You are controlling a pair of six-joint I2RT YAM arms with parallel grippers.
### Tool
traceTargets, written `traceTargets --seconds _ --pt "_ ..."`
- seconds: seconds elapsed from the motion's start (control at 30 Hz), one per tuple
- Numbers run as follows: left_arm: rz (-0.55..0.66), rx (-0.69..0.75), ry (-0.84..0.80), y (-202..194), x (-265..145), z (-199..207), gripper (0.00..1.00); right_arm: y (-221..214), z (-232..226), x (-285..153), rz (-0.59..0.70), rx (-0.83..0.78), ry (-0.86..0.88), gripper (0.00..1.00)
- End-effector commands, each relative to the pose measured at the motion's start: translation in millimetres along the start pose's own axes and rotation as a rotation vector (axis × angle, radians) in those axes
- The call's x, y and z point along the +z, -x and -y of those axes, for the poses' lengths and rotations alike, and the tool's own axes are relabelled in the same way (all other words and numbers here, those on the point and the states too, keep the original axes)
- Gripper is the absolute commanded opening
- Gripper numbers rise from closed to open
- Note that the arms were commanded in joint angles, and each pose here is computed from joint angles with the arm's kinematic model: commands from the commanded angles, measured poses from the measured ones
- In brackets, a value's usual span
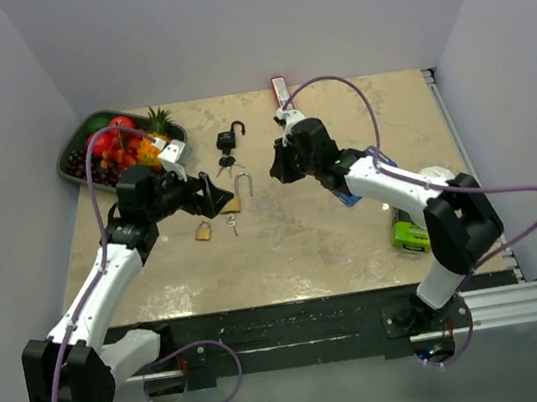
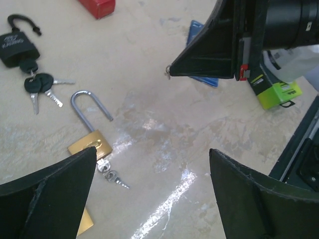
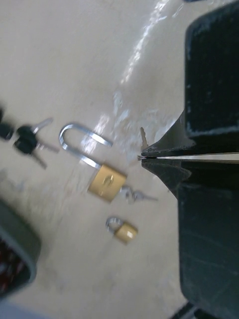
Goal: Unlock with the key
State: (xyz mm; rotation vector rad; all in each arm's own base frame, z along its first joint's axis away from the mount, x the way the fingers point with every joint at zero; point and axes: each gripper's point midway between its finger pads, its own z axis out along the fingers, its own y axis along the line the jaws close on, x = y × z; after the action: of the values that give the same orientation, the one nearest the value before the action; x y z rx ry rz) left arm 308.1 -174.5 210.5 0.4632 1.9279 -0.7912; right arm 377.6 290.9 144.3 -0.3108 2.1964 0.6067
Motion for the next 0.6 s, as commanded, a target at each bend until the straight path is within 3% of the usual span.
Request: traceTargets --seconds 0.0,0.23,0.57 --pt "0.163 0.136 -0.199 35 -12 40 0.98 34 -73 -45 0.070 0.032 0.367 0.00" --pt "0.277 0.123 -0.387 50 -26 77 0.98 61 -124 -102 0.121 0.064 0.633 0.00" --pt "0.334 0.112 -0.418 59 -21 93 0.90 80 -144 -145 0.184 0.097 0.747 0.00"
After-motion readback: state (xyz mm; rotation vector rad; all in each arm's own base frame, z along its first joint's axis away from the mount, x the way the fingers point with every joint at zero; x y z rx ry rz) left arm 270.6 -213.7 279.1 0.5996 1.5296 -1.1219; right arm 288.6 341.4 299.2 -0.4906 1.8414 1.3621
